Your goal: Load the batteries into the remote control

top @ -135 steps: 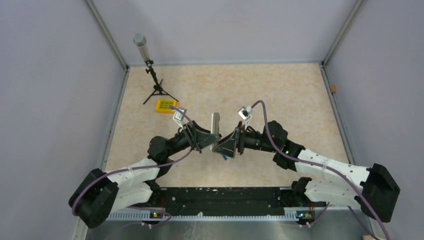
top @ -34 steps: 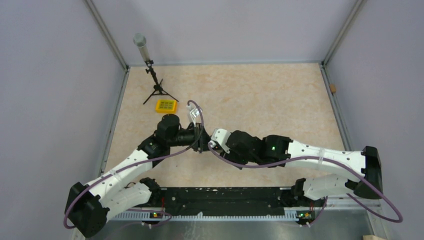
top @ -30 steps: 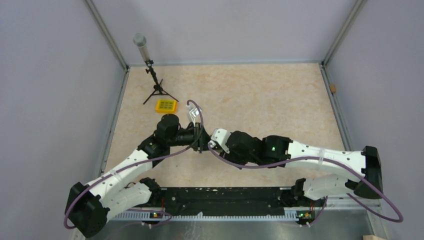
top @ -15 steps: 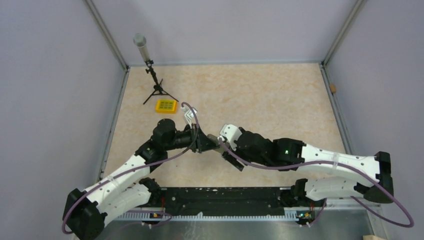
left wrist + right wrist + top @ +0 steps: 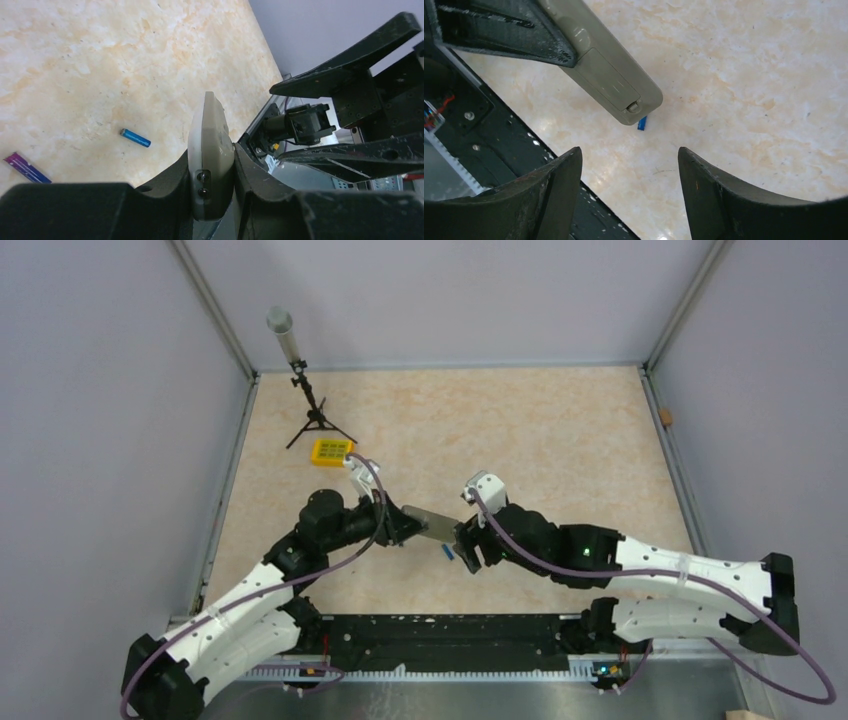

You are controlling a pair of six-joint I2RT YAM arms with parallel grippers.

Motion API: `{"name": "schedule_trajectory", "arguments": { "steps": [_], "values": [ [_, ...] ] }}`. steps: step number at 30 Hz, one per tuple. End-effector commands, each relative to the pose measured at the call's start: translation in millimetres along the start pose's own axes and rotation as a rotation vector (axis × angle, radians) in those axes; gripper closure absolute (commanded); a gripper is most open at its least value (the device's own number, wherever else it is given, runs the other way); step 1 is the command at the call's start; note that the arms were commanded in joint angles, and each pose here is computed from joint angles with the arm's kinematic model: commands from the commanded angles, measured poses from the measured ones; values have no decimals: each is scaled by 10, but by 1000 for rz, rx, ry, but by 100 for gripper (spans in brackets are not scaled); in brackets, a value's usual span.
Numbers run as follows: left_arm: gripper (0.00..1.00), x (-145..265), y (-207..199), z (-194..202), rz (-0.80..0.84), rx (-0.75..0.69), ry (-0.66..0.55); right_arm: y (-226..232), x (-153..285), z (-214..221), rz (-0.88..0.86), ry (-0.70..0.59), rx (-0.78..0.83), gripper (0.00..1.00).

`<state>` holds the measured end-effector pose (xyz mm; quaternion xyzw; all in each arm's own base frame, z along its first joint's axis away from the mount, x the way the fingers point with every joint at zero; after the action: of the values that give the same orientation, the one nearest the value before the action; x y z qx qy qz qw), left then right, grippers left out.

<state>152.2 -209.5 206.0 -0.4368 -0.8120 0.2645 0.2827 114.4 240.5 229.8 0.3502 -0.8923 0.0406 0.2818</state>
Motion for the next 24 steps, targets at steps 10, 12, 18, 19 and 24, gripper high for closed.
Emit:
{"name": "schedule_trajectory", "arguments": {
  "steps": [10,12,18,19,24],
  "values": [
    [100,100,77,-32,-26,-64,-129,11,-116,-391,-222,-251,-578,36],
    [100,108,74,-32,-20,-63,-139,25,-134,-398,-245,-257,-612,36],
    [100,119,48,-38,-2,-65,-150,116,-226,-413,-330,-252,-690,36],
    [100,120,45,-39,-1,-64,-151,123,-239,-414,-337,-253,-706,37],
    [100,137,34,-60,-1,-62,-169,156,-284,-402,-357,-250,-746,37]
  ]
}}
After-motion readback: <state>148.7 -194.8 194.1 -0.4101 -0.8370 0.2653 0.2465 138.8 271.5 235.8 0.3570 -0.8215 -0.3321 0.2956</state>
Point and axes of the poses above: each gripper's point midway between its finger pads, its own x axis back along the fingers, its own y axis along the line the jaws close on, z = x × y, the point moved 5 cm from there along x, back along the fingers, and after that the axes turned 6 degrees about -x, right-handed, at the moved point
